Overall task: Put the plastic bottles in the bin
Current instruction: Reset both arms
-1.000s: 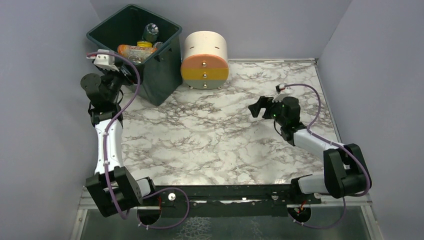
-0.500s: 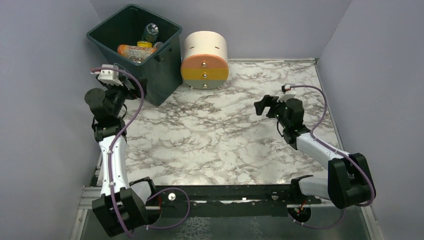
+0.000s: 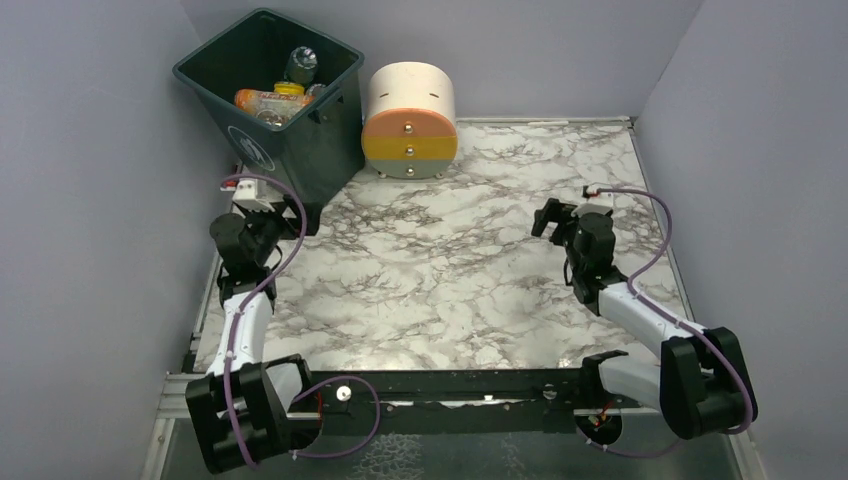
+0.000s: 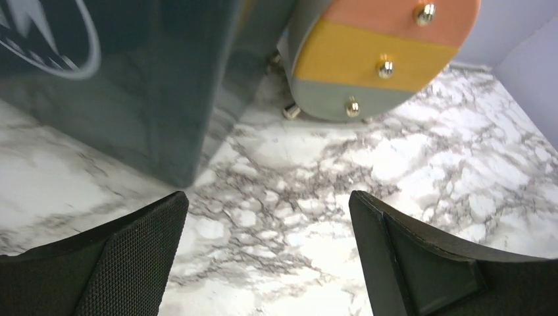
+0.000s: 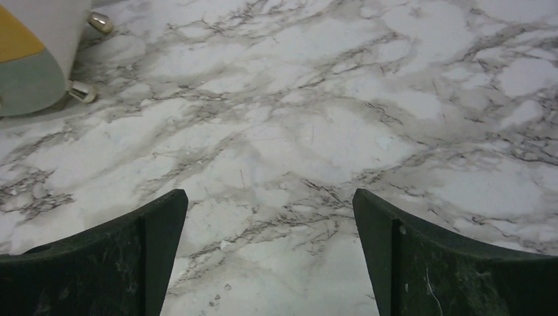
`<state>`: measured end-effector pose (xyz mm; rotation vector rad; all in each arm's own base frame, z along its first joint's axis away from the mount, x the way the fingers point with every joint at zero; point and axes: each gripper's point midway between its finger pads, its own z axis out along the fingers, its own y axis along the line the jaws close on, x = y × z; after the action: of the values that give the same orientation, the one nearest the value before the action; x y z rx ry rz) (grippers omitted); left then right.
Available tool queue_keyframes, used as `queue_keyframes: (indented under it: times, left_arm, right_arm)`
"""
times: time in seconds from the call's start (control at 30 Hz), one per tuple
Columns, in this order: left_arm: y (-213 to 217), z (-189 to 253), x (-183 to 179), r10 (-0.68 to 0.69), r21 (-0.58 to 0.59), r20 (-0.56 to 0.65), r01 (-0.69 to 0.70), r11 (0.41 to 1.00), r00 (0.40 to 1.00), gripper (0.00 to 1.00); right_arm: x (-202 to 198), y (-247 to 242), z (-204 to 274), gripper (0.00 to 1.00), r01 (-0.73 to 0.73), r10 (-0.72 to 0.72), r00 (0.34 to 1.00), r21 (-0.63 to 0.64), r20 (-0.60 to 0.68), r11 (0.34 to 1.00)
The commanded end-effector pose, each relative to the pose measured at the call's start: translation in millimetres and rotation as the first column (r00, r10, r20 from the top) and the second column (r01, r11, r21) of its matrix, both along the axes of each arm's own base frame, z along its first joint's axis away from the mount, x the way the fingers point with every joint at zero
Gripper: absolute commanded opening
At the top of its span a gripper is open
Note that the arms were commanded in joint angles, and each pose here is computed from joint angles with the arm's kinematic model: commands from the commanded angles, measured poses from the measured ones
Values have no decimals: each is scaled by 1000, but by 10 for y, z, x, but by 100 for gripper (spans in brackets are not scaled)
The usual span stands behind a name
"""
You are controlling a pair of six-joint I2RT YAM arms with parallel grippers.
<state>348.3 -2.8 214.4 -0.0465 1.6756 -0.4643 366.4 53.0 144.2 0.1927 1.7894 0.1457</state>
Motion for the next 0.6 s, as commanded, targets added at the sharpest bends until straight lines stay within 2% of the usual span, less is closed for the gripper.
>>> queue_keyframes:
  times: [0.0,0.1,0.27,0.57]
  left_arm:
    - [-142,-298,52,-12,6,-6,13,1000,1000,99]
    - [-246,-559,63,-7,37,-24,8,999,1000,99]
    - [-168,-896,53,57,101,-14,-55,993,998,99]
    - [-57,-1169,122,91,169,32,-95,981,995,99]
  right_arm:
    - [-23,-290,-80,99,110,-110,994,-6,16,994]
    - [-59,-392,-100,99,140,-139,989,-23,50,990]
    - [-101,-526,-88,99,178,-169,978,-66,124,982]
    - [-184,-694,-322,99,219,-206,966,-68,154,973]
